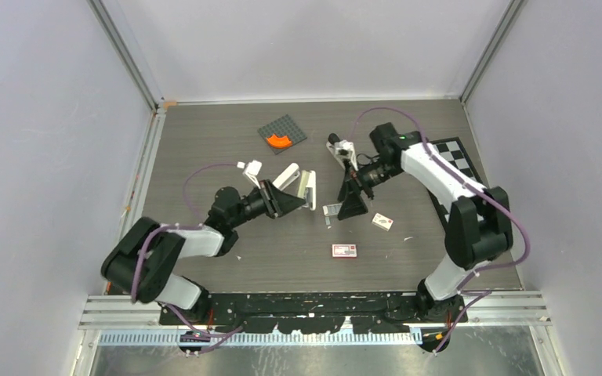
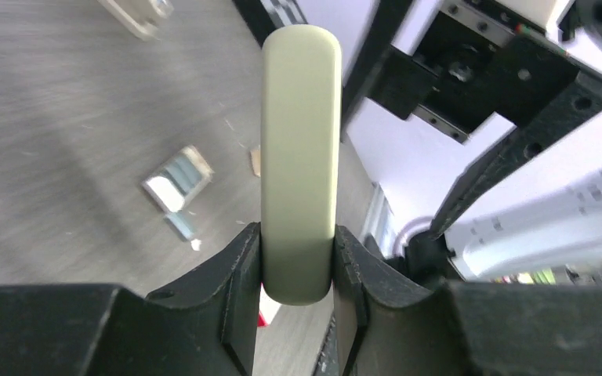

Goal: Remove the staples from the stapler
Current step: Unload the staple at the center of the board, then place the stapler at the center of the board.

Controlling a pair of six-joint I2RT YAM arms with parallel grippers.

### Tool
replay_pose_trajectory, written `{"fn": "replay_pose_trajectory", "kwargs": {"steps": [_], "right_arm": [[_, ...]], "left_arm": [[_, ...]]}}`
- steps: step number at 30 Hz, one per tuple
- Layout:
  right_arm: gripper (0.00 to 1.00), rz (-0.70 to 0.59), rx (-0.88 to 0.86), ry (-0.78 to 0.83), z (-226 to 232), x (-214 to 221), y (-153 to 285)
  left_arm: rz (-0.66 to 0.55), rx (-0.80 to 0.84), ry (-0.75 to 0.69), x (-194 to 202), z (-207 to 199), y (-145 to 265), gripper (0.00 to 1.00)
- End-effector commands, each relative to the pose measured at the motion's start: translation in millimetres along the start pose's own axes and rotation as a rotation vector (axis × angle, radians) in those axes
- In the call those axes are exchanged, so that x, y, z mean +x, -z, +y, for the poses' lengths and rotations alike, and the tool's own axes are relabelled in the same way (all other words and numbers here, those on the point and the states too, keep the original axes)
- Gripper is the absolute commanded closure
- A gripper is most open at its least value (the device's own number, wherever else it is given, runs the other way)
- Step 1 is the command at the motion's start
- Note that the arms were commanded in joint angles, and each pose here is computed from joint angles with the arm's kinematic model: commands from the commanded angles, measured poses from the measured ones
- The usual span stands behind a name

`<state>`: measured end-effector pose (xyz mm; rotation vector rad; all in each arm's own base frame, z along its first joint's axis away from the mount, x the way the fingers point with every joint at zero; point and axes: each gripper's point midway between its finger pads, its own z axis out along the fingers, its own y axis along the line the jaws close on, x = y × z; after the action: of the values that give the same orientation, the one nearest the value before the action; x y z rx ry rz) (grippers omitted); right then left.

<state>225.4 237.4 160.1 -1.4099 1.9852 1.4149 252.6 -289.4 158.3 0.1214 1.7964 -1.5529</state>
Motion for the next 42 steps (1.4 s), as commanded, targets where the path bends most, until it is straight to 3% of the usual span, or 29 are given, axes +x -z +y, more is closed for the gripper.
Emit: {"fn": "replay_pose_trajectory", "kwargs": {"steps": [1,4,9,12,16,25,26,29,31,36,42], "right_arm": [[0.00,-0.058,0.246,0.052,-15,-16,38],[0.00,-0.081,0.363,0.052,-25,-20,54],[0.00,-0.103,0.430,0.059,-29,-22,63],[0.00,-0.108,0.447,0.063,-30,-23,65],[0.00,-0.116,0.459,0.073,-29,-23,66],[0.00,-0.129,0.444,0.074,-28,-23,63],[0.00,-0.129,0.442,0.072,-29,-22,63],[0.00,-0.131,0.440,0.076,-28,-23,63],[0.00,-0.130,0.440,0.077,-27,-22,63],[0.00,-0.134,0.439,0.087,-25,-24,63],[0.00,-0.132,0.443,0.113,-21,-25,65]], "left_arm": [[-0.081,-0.255,-0.064,-41,27,19,1.00],[-0.076,-0.633,-0.121,-56,68,54,1.00],[-0.105,-1.007,-0.186,-106,113,101,1.00],[-0.126,-1.251,-0.135,-136,151,122,1.00],[-0.037,-1.444,-0.061,-161,194,130,1.00],[-0.023,-1.433,-0.008,-226,238,101,0.99],[0.001,-1.430,-0.004,-226,244,97,0.96],[0.063,-1.399,0.002,-227,250,85,0.63],[0.110,-1.380,0.003,-226,252,81,0.51],[0.086,-1.316,-0.055,-241,239,76,0.40],[-0.136,-1.165,-0.245,-277,160,88,0.32]]}}
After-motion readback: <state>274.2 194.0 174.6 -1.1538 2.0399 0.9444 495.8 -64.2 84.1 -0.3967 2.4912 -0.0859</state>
